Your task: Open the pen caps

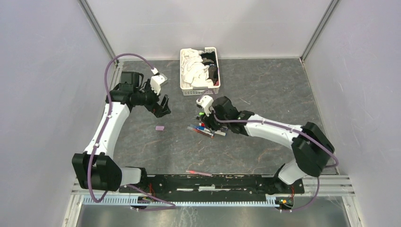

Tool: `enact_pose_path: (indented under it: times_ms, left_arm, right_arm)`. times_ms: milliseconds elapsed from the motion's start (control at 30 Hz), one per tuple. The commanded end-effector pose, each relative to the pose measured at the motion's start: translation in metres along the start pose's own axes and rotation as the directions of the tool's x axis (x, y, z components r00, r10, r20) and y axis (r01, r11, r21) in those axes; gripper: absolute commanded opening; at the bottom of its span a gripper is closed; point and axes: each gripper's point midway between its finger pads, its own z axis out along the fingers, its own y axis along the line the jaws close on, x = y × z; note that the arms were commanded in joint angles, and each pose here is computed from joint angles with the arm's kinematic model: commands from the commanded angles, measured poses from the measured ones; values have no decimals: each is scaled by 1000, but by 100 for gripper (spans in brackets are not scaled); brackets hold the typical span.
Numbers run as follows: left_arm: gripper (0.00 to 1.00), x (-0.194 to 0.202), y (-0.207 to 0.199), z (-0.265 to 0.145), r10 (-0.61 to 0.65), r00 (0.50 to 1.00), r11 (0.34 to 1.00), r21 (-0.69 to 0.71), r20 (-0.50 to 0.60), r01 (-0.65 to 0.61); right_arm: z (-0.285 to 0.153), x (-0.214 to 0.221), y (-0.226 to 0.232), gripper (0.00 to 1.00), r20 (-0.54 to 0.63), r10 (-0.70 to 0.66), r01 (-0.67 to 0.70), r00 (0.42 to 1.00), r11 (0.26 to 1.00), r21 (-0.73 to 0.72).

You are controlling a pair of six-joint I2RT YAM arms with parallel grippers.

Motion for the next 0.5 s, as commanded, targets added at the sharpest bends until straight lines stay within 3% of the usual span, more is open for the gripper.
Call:
enact_pose_path:
  times_ms: [0, 167, 467]
  left_arm:
    - [100, -11, -8, -8, -43, 999, 999, 24, 25, 43]
    - [100, -9, -15, -12, -56, 998, 998, 44, 15, 55]
    - [100, -8, -26, -20, -44, 999, 997, 57, 28, 42]
  right_arm:
    - [17, -23, -47, 49, -7, 21, -20, 1000, 990, 139]
    - [51, -22, -77, 41, -78, 25, -11, 997, 984, 177]
    - [79, 6, -73, 41, -131, 45, -33, 990, 995, 91]
